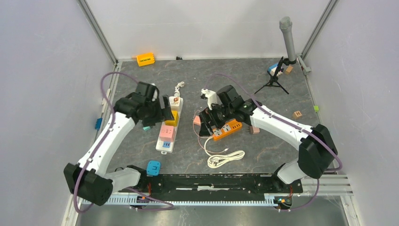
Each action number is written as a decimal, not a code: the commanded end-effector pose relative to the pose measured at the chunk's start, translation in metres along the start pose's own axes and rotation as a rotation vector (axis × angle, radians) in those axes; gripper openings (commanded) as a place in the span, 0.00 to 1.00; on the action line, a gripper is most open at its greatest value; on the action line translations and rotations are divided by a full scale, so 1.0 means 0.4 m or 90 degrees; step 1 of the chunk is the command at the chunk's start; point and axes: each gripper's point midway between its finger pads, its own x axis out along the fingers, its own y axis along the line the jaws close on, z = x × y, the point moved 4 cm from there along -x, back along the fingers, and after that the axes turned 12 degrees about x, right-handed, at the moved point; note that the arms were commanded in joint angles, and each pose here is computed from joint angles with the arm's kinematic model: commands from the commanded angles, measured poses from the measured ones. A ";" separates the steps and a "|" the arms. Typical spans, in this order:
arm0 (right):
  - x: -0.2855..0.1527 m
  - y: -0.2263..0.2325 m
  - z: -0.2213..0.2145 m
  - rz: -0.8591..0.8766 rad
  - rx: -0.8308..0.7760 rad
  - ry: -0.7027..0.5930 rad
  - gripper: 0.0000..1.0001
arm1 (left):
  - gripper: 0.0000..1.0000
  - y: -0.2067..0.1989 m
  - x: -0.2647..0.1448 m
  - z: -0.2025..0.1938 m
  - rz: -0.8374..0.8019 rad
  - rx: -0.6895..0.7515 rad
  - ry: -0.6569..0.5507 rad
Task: Insert the plug
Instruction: Pick up the plug from the corner of the board.
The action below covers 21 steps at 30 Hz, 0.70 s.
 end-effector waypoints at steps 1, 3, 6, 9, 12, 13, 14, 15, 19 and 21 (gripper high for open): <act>0.003 0.097 0.084 0.007 -0.156 -0.071 0.98 | 1.00 -0.018 -0.120 0.142 -0.110 -0.097 -0.166; 0.024 0.142 0.087 0.017 -0.204 -0.085 0.98 | 1.00 -0.011 -0.165 0.182 -0.131 -0.122 -0.200; 0.077 0.212 0.070 0.043 -0.269 -0.085 0.98 | 1.00 -0.006 -0.236 0.238 -0.169 -0.149 -0.244; 0.154 0.280 0.038 0.070 -0.337 -0.079 0.98 | 1.00 0.008 -0.307 0.288 -0.182 -0.177 -0.289; 0.241 0.361 -0.017 0.106 -0.422 -0.070 0.98 | 1.00 0.026 -0.375 0.326 -0.170 -0.191 -0.332; 0.265 0.388 -0.035 0.114 -0.448 -0.070 0.98 | 1.00 0.031 -0.401 0.335 -0.161 -0.191 -0.345; 0.294 0.407 -0.045 0.118 -0.463 -0.071 0.98 | 1.00 0.037 -0.428 0.346 -0.148 -0.189 -0.362; 0.326 0.419 -0.060 0.118 -0.474 -0.064 0.98 | 1.00 0.041 -0.449 0.349 -0.138 -0.183 -0.373; 0.442 0.455 -0.087 0.097 -0.498 -0.062 0.98 | 1.00 0.040 -0.528 0.354 -0.124 -0.162 -0.416; 0.484 0.462 -0.093 0.081 -0.507 -0.071 0.98 | 1.00 0.031 -0.555 0.351 -0.137 -0.150 -0.432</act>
